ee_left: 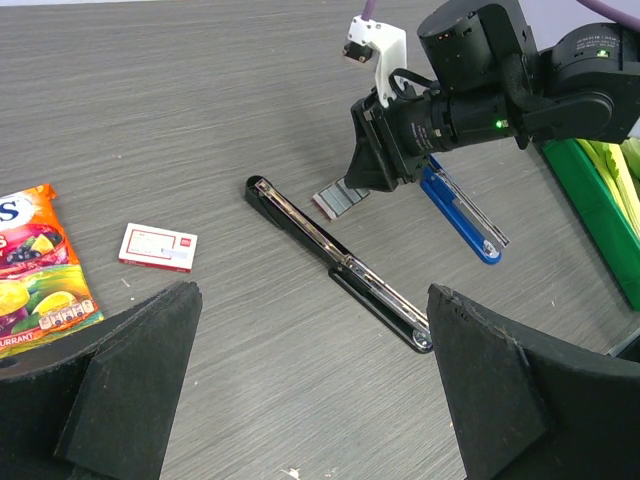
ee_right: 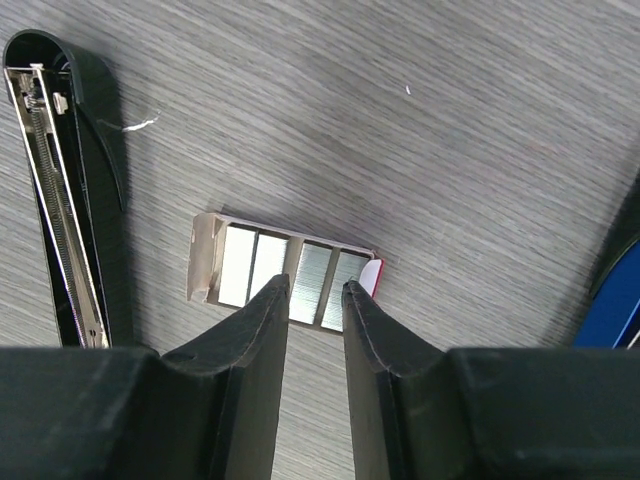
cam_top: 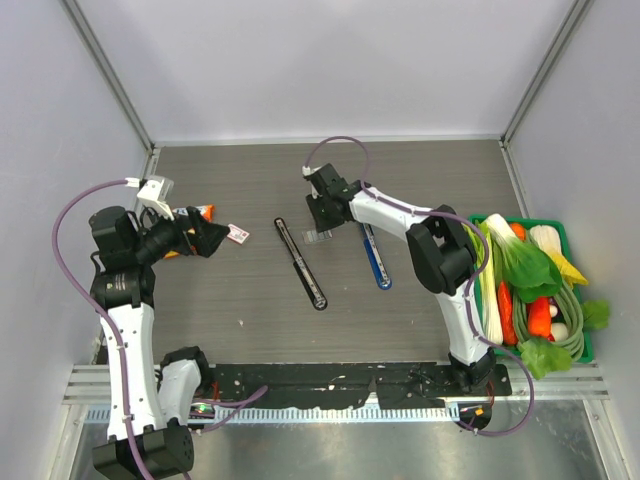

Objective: Load the staples into the stapler

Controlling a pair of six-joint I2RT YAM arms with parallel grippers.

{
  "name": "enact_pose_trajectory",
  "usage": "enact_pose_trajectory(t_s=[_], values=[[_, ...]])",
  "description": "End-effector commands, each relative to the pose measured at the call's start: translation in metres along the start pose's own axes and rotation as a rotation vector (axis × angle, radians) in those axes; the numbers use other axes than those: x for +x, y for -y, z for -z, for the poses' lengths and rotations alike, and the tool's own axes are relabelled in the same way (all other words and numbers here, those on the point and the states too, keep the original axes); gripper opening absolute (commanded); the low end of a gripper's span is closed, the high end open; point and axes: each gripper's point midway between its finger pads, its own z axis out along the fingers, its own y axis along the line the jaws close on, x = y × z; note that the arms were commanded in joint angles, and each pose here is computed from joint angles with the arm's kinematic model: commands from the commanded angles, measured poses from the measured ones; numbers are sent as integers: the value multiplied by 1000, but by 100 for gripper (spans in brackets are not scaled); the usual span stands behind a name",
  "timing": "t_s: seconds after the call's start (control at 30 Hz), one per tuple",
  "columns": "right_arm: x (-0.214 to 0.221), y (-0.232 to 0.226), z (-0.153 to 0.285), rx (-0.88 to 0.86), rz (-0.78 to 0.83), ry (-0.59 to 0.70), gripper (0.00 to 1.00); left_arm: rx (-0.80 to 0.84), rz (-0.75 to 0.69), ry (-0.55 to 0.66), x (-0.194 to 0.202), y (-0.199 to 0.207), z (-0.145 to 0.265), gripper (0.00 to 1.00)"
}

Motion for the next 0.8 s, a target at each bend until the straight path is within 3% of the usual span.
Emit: enact_pose_trajectory(t_s=[0.0, 0.27, 0.5, 0.77], values=[[-14, 4, 8, 3, -21, 38, 33, 15, -24, 29, -6, 1, 0, 100], [-10, 5, 6, -10, -34, 23, 32, 13, -23, 30, -6, 1, 1, 100], [-16, -16, 14, -129, -46, 36, 32, 15, -22, 29, -6, 1, 1, 100], [-3, -4, 3, -65, -45, -6, 32, 15, -23, 30, -6, 1, 1, 100]])
